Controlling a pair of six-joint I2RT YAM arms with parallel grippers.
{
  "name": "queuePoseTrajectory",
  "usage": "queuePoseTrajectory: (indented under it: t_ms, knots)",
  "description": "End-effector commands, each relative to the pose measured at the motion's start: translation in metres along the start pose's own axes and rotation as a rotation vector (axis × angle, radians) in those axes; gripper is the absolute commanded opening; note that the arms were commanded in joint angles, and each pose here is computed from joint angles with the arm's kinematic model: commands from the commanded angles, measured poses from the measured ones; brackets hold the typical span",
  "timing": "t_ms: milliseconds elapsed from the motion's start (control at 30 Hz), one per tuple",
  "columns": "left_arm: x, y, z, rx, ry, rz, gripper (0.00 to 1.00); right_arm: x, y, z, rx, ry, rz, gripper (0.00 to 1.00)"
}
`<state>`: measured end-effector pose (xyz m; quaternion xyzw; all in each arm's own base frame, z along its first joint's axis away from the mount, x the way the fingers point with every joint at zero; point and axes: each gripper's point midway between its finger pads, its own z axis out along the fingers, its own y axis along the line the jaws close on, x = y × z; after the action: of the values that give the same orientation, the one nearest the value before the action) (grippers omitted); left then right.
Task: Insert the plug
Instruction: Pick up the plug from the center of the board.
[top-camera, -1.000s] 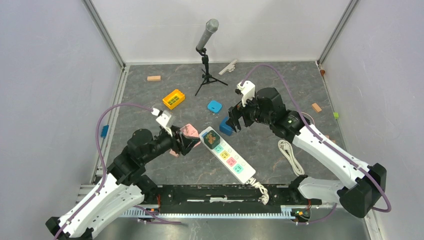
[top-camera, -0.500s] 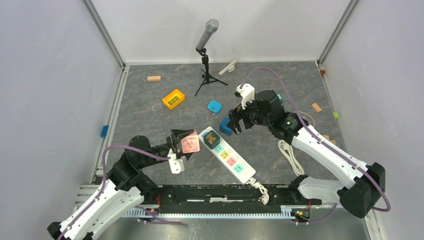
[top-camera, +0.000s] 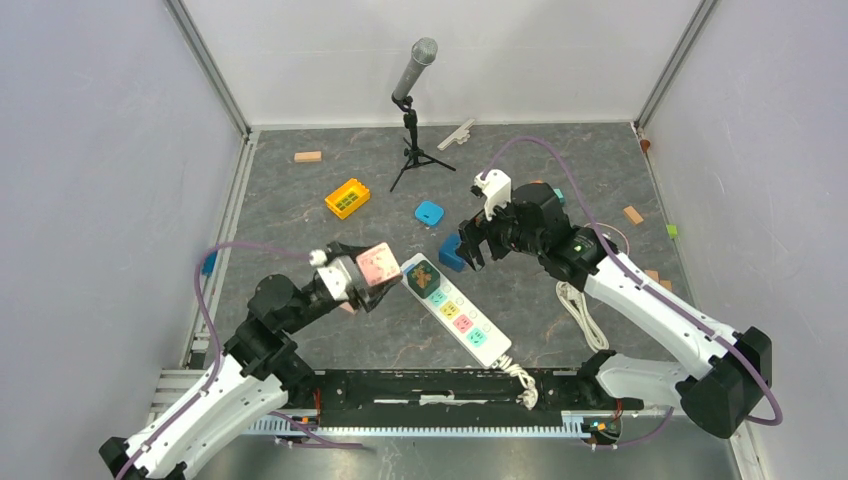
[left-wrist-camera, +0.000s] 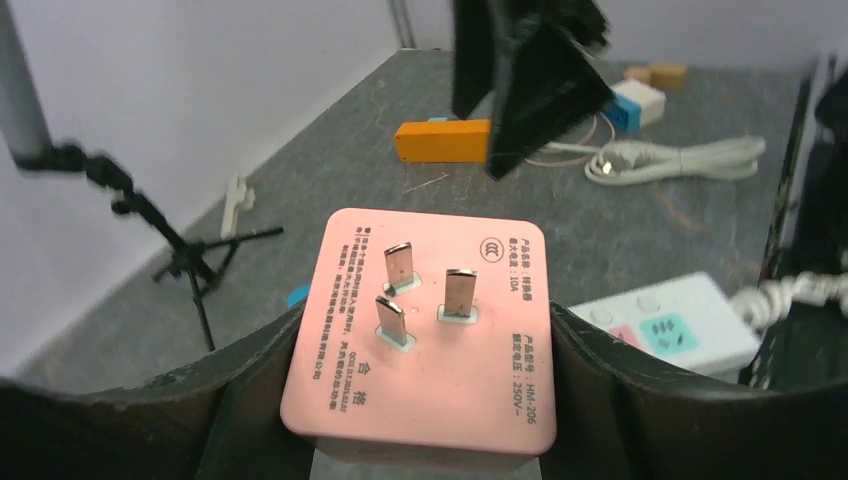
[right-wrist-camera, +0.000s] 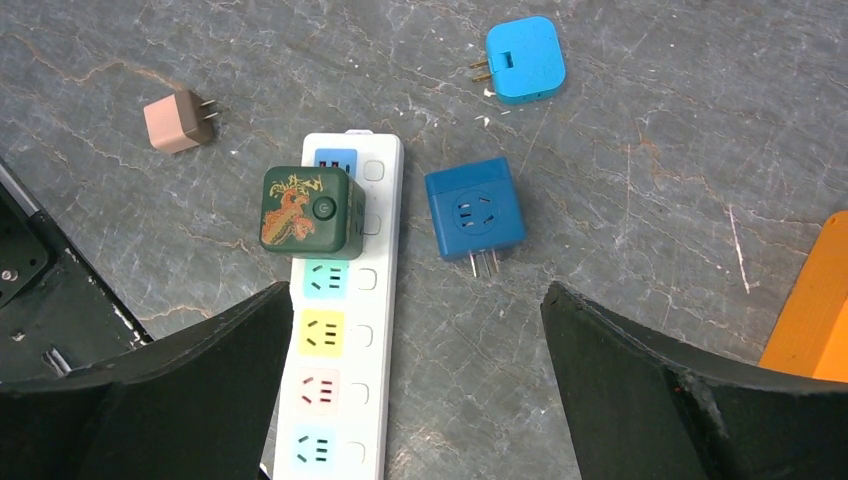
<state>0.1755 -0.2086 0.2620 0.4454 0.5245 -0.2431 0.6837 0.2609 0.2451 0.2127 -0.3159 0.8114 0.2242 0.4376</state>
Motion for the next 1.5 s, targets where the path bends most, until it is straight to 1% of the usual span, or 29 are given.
queuePoseTrajectory:
  t_ms: [0, 33, 100, 167, 267, 333, 433, 500, 600, 700, 767, 900, 1067, 1167, 1467]
  knots:
    - [-0.018, 0.041, 0.002, -0.338, -0.116, -0.654, 0.06, -0.012, -0.004, -0.009, 0.022, -0.054, -0.013, 0.98]
    - [-0.012, 0.046, 0.002, -0.399, -0.111, -0.781, 0.05, -0.012, -0.004, -0.009, 0.021, -0.056, -0.016, 0.98]
    - [-0.002, 0.052, 0.002, -0.491, -0.104, -0.979, 0.02, -0.012, -0.004, -0.009, 0.021, -0.058, -0.023, 0.98]
    - [0.005, 0.05, 0.007, -0.522, -0.107, -1.144, 0.02, -0.012, -0.004, -0.009, 0.019, -0.061, -0.027, 0.98]
    - [0.016, 0.046, 0.016, -0.579, -0.116, -1.46, 0.02, -0.017, 0.0, -0.011, 0.004, -0.085, -0.016, 0.98]
    - [0.024, 0.042, 0.025, -0.607, -0.104, -1.645, 0.02, -0.02, 0.003, -0.012, -0.011, -0.113, -0.004, 0.98]
    - [0.023, 0.039, 0.037, -0.607, -0.088, -1.81, 0.02, -0.027, 0.008, -0.015, -0.034, -0.17, 0.004, 0.98]
    - [0.031, 0.034, 0.042, -0.637, -0.051, -1.923, 0.02, -0.033, 0.009, -0.018, -0.038, -0.205, 0.013, 0.98]
    - [0.037, 0.028, 0.05, -0.646, -0.065, -2.142, 0.02, -0.042, 0.01, -0.022, -0.04, -0.253, 0.028, 0.98]
    - [0.033, 0.029, 0.057, -0.591, -0.131, -2.296, 0.02, -0.052, 0.018, -0.025, -0.077, -0.305, 0.035, 0.98]
    - [0.033, 0.031, 0.058, -0.576, -0.167, -2.365, 0.02, -0.058, 0.026, -0.024, -0.124, -0.328, 0.037, 0.98]
    - [0.031, 0.035, 0.058, -0.561, -0.224, -2.443, 0.02, -0.064, 0.046, -0.018, -0.202, -0.326, 0.038, 0.98]
    - [0.026, 0.036, 0.06, -0.531, -0.246, -2.467, 0.02, -0.076, 0.079, -0.012, -0.286, -0.359, 0.014, 0.98]
    - [0.024, 0.035, 0.061, -0.514, -0.24, -2.469, 0.02, -0.078, 0.094, -0.004, -0.321, -0.354, 0.007, 0.98]
    - [0.02, 0.033, 0.062, -0.486, -0.23, -2.469, 0.02, -0.084, 0.108, 0.013, -0.346, -0.352, 0.018, 0.98]
